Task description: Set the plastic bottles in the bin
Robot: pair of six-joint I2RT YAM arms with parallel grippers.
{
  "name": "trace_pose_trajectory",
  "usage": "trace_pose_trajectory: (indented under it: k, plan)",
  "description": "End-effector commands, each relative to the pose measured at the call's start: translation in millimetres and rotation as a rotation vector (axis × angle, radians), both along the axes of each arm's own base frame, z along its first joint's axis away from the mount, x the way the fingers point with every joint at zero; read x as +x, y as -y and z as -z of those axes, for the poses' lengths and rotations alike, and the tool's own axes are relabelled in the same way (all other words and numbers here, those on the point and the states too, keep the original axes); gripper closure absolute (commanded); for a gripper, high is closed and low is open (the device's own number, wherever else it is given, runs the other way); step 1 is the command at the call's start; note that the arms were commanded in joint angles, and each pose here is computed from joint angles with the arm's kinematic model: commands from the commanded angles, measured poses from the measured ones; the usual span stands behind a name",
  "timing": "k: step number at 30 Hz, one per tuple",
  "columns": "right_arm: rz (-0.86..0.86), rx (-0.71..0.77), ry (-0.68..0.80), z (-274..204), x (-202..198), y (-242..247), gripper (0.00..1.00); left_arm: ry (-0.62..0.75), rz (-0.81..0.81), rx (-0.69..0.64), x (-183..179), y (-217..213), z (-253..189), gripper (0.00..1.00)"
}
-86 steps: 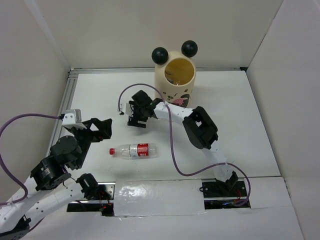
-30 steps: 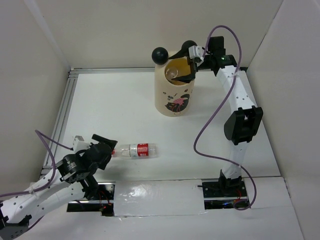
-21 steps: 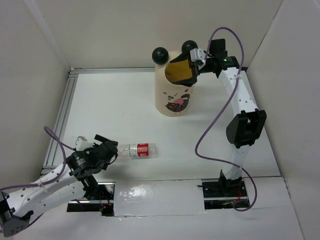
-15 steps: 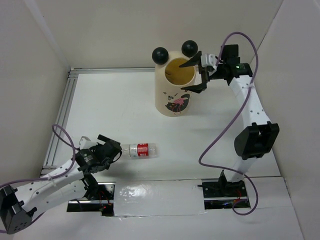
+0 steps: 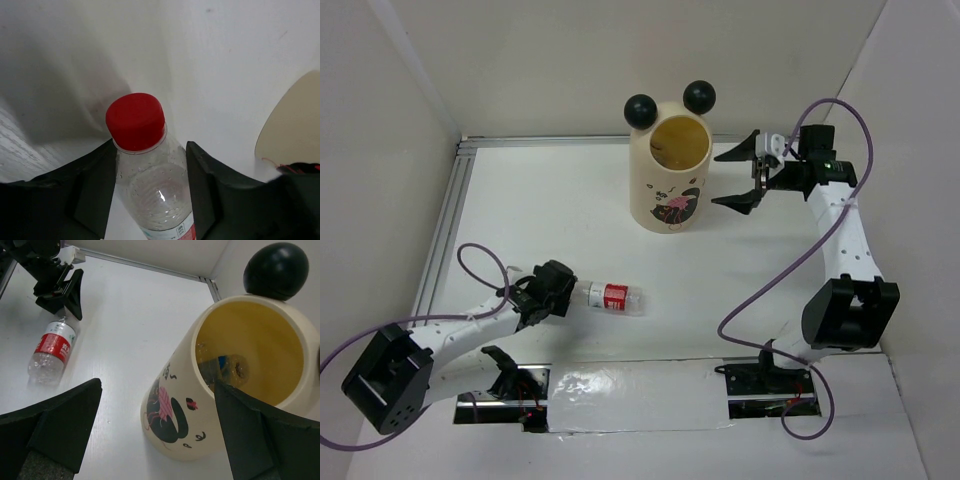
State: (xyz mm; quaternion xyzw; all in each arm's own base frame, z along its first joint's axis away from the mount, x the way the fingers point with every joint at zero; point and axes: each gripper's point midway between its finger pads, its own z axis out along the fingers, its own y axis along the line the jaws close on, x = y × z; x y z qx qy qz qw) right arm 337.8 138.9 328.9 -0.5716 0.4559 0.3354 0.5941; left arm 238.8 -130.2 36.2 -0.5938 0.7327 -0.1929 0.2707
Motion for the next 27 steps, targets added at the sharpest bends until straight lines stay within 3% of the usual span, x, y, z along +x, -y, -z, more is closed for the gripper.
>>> trace_pose_trajectory:
  k: [1, 4, 5, 6, 10, 13, 15, 17, 18, 19, 20, 21, 26, 27]
  plan:
    - [-0.059, 0.109, 0.007, -27.8, -33.0, 1.7, 0.0, 0.076, 0.072, -0.068, 13.7, 22.6, -20.8, 0.38]
    - [-0.036, 0.114, -0.025, -21.5, -37.8, 7.1, 0.0, 0.055, 0.108, -0.046, 7.6, 17.8, -12.8, 0.45]
    - [-0.035, 0.116, -0.036, -17.8, -40.8, 6.7, 0.0, 0.068, 0.129, -0.057, 9.7, 20.1, -16.9, 0.54]
    - [-0.025, 0.12, -0.057, -13.6, -40.8, 9.2, 0.0, 0.067, 0.145, -0.056, 7.8, 21.0, -13.9, 0.7]
    - [-0.004, 0.125, -0.077, -6.2, -43.7, 14.1, 0.0, 0.155, 0.231, -0.048, 22.7, 30.6, -38.2, 1.0]
    - [0.035, 0.101, -0.112, 4.0, -40.7, 19.4, 0.01, 0.334, 0.376, 0.017, 49.0, 49.7, -100.5, 1.0]
    - [0.064, 0.071, -0.138, 12.6, -41.8, 21.0, 0.13, 0.456, 0.508, 0.125, 58.7, 62.4, -139.6, 1.0]
    - [0.106, 0.022, -0.167, 26.1, -38.0, 25.2, 0.34, 0.644, 0.561, 0.16, 77.1, 81.5, -210.3, 1.0]
    - [0.118, 0.011, -0.203, 37.0, -39.3, 26.1, 0.63, 0.724, 0.609, 0.19, 79.4, 92.4, -235.6, 1.0]
    - [0.142, -0.024, -0.221, 47.2, -38.6, 29.1, 0.86, 0.827, 0.653, 0.272, 88.8, 100.9, -276.2, 1.0]
    - [0.149, -0.038, -0.235, 54.0, -40.4, 30.0, 1.0, 0.894, 0.669, 0.302, 93.0, 108.5, -300.4, 1.0]
    - [0.146, -0.052, -0.263, 67.7, -44.3, 30.3, 1.0, 0.964, 0.719, 0.394, 94.8, 116.6, -320.7, 1.0]
    - [0.142, -0.106, -0.331, 101.1, -60.2, 31.8, 0.99, 1.259, 0.671, 0.586, 118.3, 149.7, -441.6, 1.0]
    - [0.14, -0.107, -0.33, 103.7, -61.1, 31.6, 0.99, 1.256, 0.668, 0.634, 135.1, 159.8, -438.5, 1.0]
